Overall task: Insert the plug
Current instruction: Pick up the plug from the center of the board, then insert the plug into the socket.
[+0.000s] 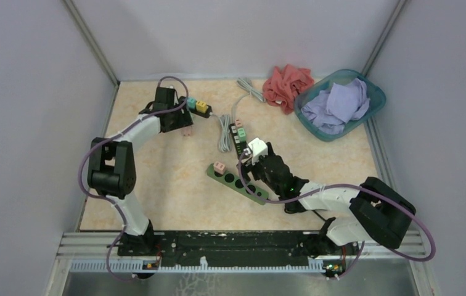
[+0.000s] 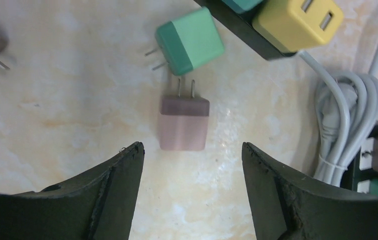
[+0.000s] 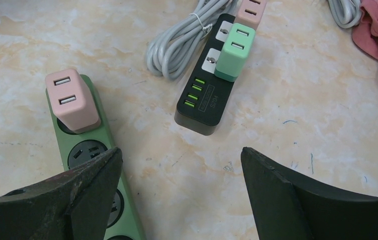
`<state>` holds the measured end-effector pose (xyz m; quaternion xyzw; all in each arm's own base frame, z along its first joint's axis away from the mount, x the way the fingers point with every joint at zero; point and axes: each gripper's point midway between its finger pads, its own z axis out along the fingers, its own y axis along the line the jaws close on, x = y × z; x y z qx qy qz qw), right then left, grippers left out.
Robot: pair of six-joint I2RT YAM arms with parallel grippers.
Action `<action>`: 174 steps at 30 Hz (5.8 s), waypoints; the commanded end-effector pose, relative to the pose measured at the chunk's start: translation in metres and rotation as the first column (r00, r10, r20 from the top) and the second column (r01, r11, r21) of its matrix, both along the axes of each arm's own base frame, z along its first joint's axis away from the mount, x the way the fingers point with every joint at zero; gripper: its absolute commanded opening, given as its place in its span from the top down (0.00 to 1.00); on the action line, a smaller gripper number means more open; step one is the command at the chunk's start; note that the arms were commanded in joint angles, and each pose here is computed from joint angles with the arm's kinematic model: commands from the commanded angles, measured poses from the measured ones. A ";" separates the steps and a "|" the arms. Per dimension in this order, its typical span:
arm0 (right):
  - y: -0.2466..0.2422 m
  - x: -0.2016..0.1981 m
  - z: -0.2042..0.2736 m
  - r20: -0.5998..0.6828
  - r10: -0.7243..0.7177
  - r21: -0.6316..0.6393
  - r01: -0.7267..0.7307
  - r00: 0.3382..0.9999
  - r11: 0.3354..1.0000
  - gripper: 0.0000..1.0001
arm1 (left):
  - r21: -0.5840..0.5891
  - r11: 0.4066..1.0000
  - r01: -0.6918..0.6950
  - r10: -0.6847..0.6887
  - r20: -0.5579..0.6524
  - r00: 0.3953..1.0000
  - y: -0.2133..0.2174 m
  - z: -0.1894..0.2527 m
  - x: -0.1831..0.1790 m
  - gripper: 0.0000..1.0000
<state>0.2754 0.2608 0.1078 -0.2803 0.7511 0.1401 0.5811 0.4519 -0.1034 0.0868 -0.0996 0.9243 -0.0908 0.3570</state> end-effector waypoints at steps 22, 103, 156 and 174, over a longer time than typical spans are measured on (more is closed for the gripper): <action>0.013 0.011 0.024 0.041 0.000 0.054 -0.002 0.999 0.999 0.12 | 0.154 0.988 -0.018 0.034 -0.102 0.994 0.001 -0.046 0.034 0.37; 0.110 0.031 0.152 0.295 -0.119 0.514 -0.052 0.948 0.856 0.42 | -0.915 0.403 -0.011 0.178 0.066 0.982 -0.130 0.156 -0.129 0.89; 0.055 -0.006 0.099 -0.310 0.206 -0.207 -0.278 0.928 0.938 1.00 | -0.374 0.925 0.068 -0.047 0.064 0.997 -0.070 0.004 -0.145 0.26; 0.061 -0.023 0.046 -0.517 0.226 -0.287 -0.416 0.826 0.863 1.00 | -0.393 0.907 0.155 -0.221 -0.129 0.967 -0.092 -0.052 -0.157 0.48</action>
